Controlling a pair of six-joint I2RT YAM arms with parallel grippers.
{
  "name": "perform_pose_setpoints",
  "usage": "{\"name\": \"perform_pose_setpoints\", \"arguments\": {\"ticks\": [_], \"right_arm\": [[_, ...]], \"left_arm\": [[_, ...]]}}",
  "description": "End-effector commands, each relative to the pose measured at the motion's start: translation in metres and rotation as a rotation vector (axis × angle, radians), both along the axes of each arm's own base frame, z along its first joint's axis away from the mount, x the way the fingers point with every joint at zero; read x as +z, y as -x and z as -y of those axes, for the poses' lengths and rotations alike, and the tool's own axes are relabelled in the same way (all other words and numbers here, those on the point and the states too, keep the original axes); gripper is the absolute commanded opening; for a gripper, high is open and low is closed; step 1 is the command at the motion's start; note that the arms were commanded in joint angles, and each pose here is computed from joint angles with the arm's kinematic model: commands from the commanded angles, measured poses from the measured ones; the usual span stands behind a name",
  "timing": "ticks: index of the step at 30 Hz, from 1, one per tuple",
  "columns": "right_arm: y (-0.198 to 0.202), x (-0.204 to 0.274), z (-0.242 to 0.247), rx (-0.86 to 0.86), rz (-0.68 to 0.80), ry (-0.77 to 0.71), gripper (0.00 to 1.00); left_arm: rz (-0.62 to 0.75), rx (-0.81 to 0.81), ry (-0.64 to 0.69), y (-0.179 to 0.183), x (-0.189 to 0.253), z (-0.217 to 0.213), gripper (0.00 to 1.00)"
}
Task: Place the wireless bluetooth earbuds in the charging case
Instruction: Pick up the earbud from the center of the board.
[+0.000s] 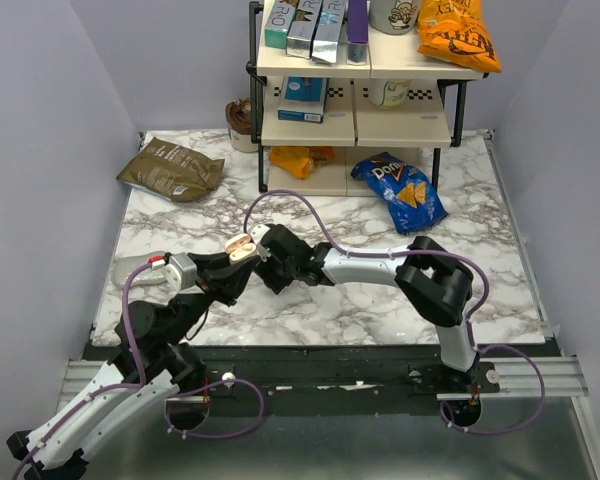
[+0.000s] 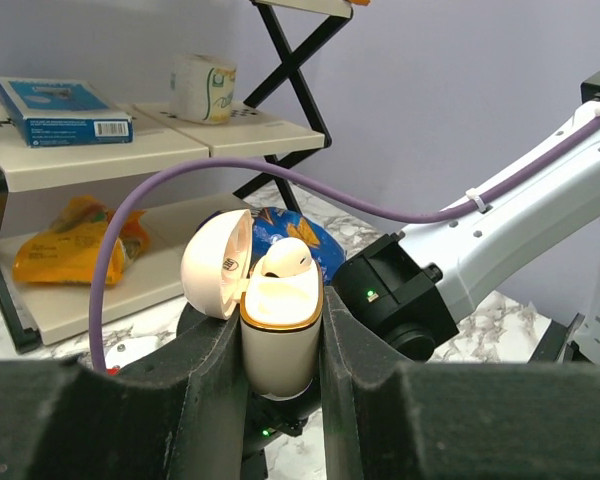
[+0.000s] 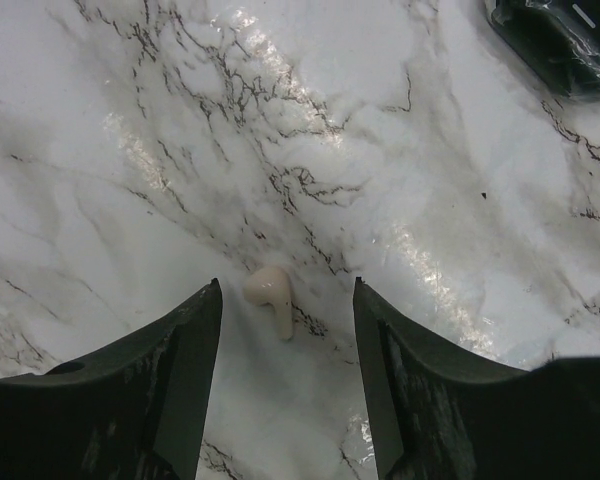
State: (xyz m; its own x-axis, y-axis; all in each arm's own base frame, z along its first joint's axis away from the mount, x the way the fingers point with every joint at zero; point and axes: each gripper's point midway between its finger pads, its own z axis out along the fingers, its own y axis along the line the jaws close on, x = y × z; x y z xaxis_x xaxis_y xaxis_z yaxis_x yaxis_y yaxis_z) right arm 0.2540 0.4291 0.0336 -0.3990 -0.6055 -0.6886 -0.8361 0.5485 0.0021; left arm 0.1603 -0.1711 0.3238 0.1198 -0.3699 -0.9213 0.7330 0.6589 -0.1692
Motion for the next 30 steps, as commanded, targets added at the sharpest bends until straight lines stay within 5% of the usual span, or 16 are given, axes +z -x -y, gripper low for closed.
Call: {"name": "perform_pose_setpoints", "arguments": {"ticks": [1,18,30], "right_arm": [[-0.012,-0.003,-0.005,-0.007,0.053,0.020,0.63],[-0.004,-0.020,-0.005,0.017,0.014,0.048,0.47],[-0.010,-0.024,0.017,-0.075,0.044,0.095,0.22]], "left_arm": [[0.000,0.015,-0.008,-0.001,-0.005,-0.002,0.00],[-0.003,0.021,-0.007,-0.002,-0.008,-0.003,0.00],[-0.006,0.018,-0.002,-0.001,-0.007,-0.003,0.00]]}}
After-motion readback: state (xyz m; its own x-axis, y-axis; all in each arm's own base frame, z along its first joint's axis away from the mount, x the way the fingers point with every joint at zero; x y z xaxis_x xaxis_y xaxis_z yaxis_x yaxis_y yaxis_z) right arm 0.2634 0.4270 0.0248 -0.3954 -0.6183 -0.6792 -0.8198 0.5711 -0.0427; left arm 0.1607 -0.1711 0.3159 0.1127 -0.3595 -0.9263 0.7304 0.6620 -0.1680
